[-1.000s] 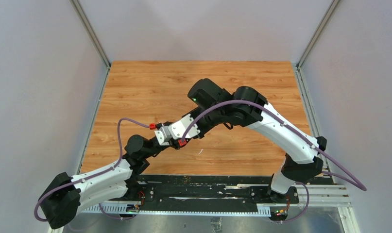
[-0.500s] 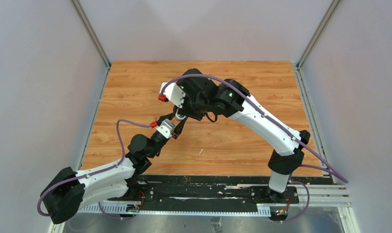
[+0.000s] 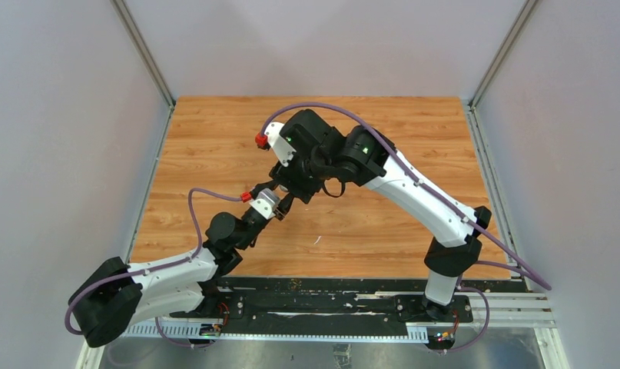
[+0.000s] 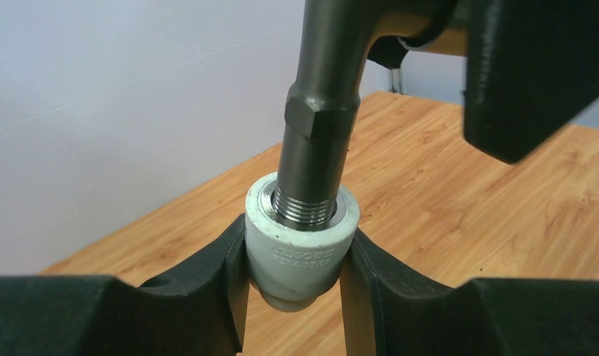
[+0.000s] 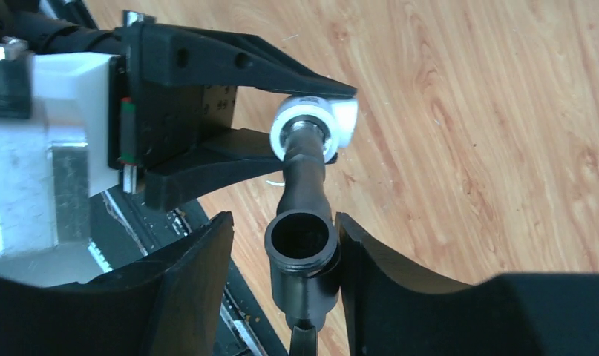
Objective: Install the water faucets
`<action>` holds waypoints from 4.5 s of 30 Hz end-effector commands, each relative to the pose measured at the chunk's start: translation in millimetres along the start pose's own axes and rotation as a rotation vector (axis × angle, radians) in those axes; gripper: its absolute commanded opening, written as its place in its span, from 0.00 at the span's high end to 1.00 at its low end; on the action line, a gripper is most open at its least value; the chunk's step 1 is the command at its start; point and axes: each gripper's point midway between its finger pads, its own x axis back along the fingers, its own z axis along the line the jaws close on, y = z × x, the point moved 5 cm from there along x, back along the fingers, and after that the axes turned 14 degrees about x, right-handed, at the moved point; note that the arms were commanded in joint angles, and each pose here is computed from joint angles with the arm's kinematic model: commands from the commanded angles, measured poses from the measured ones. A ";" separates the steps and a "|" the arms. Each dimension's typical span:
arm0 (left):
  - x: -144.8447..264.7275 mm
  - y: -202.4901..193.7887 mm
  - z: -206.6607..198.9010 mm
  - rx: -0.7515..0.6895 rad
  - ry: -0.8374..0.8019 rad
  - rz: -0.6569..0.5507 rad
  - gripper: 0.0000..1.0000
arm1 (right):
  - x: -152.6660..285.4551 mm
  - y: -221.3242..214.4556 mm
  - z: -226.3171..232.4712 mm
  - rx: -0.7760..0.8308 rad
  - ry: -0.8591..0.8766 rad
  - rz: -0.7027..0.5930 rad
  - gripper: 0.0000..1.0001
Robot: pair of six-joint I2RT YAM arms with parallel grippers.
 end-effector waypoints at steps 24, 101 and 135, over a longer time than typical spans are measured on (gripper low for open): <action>11.2 19.8 -41.8 0.324 -0.257 -0.158 1.00 | 73.7 18.8 -3.9 0.121 -0.036 -0.254 0.00; -0.6 19.9 -62.4 0.189 -0.481 0.048 1.00 | 54.8 -41.2 27.5 1.466 0.486 -0.361 1.00; -15.7 32.2 5.2 -0.073 0.087 -0.133 1.00 | -19.5 -29.8 -15.0 -0.454 -0.089 0.049 1.00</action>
